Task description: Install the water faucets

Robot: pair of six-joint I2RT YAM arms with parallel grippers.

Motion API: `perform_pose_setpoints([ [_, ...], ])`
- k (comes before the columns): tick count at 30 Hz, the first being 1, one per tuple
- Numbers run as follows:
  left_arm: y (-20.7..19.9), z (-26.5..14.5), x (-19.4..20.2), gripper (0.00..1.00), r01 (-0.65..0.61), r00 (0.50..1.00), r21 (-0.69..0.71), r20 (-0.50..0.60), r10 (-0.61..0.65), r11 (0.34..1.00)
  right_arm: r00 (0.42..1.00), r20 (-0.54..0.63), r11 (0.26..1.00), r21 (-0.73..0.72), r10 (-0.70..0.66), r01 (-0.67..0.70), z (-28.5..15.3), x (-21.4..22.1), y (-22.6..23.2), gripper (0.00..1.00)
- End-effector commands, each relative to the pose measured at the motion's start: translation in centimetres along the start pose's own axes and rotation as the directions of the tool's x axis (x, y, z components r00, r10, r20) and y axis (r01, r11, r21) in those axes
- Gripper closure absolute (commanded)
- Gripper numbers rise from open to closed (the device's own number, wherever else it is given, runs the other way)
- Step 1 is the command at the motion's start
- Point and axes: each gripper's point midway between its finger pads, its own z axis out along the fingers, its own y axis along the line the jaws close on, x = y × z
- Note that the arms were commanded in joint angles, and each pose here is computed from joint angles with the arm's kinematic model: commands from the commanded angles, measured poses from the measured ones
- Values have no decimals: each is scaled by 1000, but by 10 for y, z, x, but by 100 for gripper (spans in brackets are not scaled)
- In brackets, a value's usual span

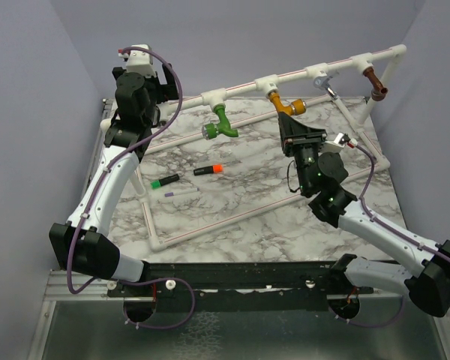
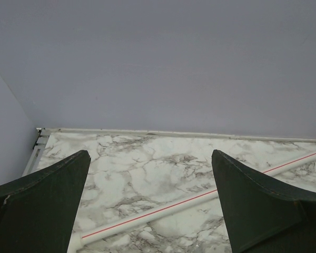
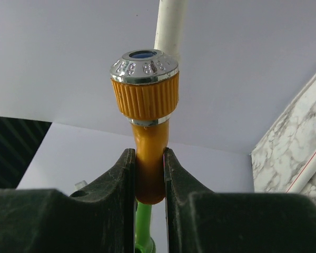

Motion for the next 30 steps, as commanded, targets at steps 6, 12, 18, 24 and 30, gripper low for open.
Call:
perform_pose_setpoints([
  [6,3,-3,86,1,-50,964,15,-261,53,999,973,-166,982,124,159,-140,-5,37,-5,99],
  [12,3,-3,86,1,-50,964,15,-261,53,999,983,-145,987,128,115,-97,-7,30,-8,94],
  [18,3,-3,87,1,-52,964,13,-262,54,999,987,-131,989,122,95,-79,-10,25,-9,72],
  [24,3,-2,88,1,-52,963,14,-265,54,999,990,-117,991,110,85,-72,-11,20,-7,64],
  [30,3,-2,90,1,-54,961,12,-269,56,998,991,-110,992,108,78,-66,-12,18,-8,59],
])
